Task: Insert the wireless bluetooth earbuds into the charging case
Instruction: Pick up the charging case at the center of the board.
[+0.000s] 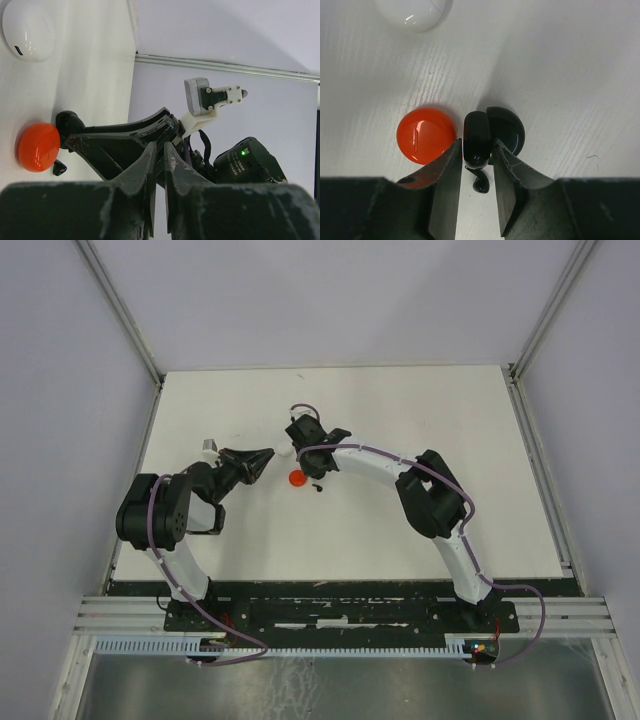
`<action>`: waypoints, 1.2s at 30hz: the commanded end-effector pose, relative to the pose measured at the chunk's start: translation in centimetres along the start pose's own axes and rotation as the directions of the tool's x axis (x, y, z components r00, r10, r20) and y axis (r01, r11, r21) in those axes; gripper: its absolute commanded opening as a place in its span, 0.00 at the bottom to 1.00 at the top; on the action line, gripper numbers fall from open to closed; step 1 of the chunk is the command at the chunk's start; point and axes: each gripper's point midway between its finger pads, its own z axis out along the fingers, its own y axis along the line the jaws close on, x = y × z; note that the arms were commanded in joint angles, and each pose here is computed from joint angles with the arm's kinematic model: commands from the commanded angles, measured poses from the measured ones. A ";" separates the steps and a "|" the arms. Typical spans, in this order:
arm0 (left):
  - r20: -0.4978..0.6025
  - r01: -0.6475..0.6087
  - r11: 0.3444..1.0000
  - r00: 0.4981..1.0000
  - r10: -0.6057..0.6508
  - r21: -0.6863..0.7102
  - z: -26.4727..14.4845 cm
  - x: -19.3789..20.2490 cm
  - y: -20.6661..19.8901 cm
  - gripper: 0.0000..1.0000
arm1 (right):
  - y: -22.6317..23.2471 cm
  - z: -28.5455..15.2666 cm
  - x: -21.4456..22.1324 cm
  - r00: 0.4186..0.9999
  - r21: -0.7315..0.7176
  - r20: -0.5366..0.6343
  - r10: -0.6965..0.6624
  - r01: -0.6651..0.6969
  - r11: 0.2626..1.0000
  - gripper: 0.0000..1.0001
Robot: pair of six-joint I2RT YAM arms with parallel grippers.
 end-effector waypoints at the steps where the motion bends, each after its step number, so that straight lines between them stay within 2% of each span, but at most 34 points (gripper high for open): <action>1: -0.011 -0.064 0.995 0.998 0.065 0.079 -0.3 0.3 -2.0 0.16 | 0.6 -0.1 -1.0 1.000 -0.011 0.017 0.006 -0.006 1.000 0.39; 9: -0.015 -0.059 0.995 0.998 0.061 0.081 -0.3 0.3 -1.9 0.16 | 0.5 0.1 -1.0 1.000 -0.008 0.009 0.006 -0.006 1.000 0.40; 19: -0.015 -0.058 0.995 0.998 0.060 0.082 -0.3 0.3 -2.0 0.16 | -0.1 -0.6 -1.6 1.000 -0.001 0.021 0.020 -0.020 1.000 0.20; 23: -0.016 -0.064 0.994 0.998 0.066 0.085 -0.4 0.3 -2.1 0.16 | -0.9 -2.3 -3.7 0.989 -0.070 0.085 0.120 -0.114 0.991 0.17; 28: -0.024 -0.089 0.992 0.996 0.091 0.087 -0.3 0.4 -2.6 0.17 | -4.1 -4.9 -7.0 0.910 -0.289 0.132 0.393 -0.344 0.894 0.15; 36: -0.040 -0.208 0.977 0.977 0.210 0.052 0.3 0.9 -3.7 0.17 | -9.4 -8.2 -8.2 0.755 -0.523 0.073 0.652 -0.528 0.669 0.15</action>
